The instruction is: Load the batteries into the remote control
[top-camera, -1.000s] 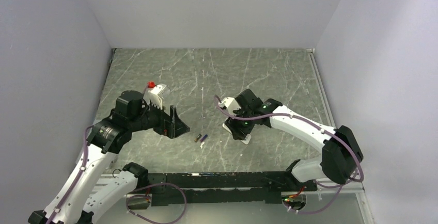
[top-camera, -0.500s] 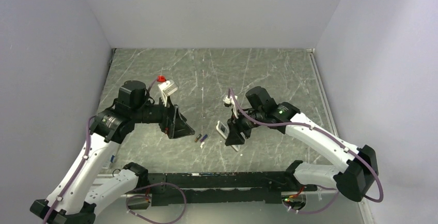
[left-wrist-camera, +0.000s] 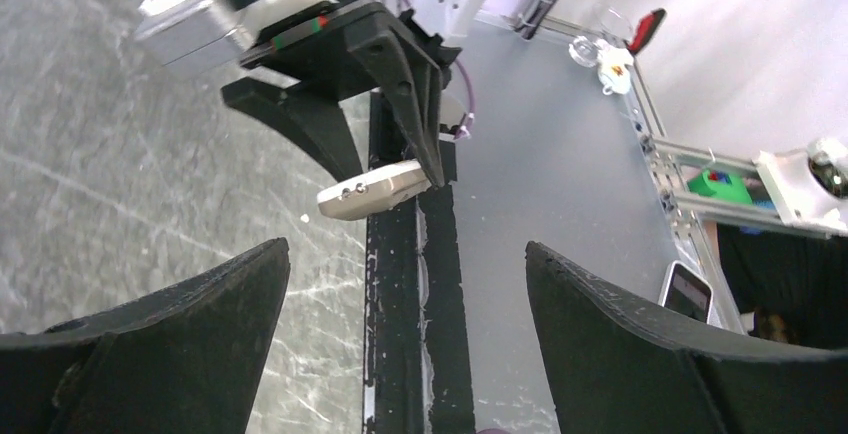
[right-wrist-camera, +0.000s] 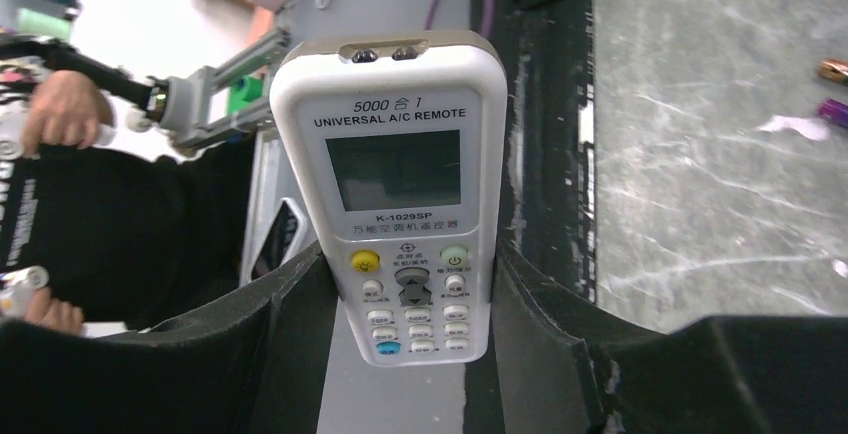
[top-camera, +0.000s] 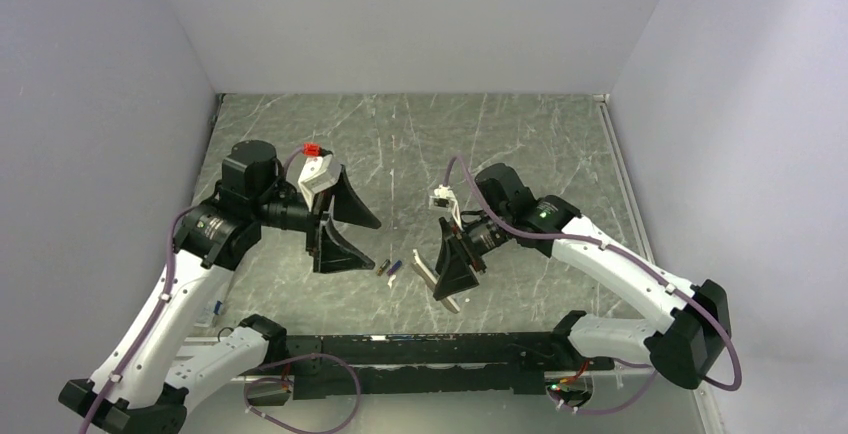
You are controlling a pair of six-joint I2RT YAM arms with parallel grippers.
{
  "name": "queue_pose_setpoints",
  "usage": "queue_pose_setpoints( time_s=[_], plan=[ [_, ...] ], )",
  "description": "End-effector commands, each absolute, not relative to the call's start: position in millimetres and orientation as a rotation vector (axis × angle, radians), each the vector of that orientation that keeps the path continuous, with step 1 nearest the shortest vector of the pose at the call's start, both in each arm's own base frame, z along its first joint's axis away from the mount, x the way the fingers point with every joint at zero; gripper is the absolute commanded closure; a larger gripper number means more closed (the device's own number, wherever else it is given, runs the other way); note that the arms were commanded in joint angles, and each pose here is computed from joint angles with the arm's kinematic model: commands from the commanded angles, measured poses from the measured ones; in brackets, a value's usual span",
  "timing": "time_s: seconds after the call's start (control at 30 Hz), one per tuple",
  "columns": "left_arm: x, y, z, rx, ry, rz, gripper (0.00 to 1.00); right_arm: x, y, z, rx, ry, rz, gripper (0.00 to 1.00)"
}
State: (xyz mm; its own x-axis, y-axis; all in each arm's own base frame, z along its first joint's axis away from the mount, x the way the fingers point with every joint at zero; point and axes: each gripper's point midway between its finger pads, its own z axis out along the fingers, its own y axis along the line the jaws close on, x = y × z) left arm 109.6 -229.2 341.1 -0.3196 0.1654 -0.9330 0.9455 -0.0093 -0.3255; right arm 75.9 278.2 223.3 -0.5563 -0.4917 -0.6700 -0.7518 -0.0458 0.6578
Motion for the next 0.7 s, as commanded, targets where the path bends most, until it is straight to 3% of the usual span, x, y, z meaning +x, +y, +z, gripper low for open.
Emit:
queue_pose_setpoints(
  time_s=[0.0, 0.67],
  plan=[
    [88.2, -229.9, 365.9, 1.380, 1.232, -1.439, 0.08, 62.9, 284.4, 267.6, -1.413, 1.777, 1.822, 0.78],
    [88.1, -244.1, 368.7, 1.485, 1.018, -1.481, 0.19, 50.7, 311.0, 305.3, -1.483, 1.631, 1.959, 0.80]
  ],
)
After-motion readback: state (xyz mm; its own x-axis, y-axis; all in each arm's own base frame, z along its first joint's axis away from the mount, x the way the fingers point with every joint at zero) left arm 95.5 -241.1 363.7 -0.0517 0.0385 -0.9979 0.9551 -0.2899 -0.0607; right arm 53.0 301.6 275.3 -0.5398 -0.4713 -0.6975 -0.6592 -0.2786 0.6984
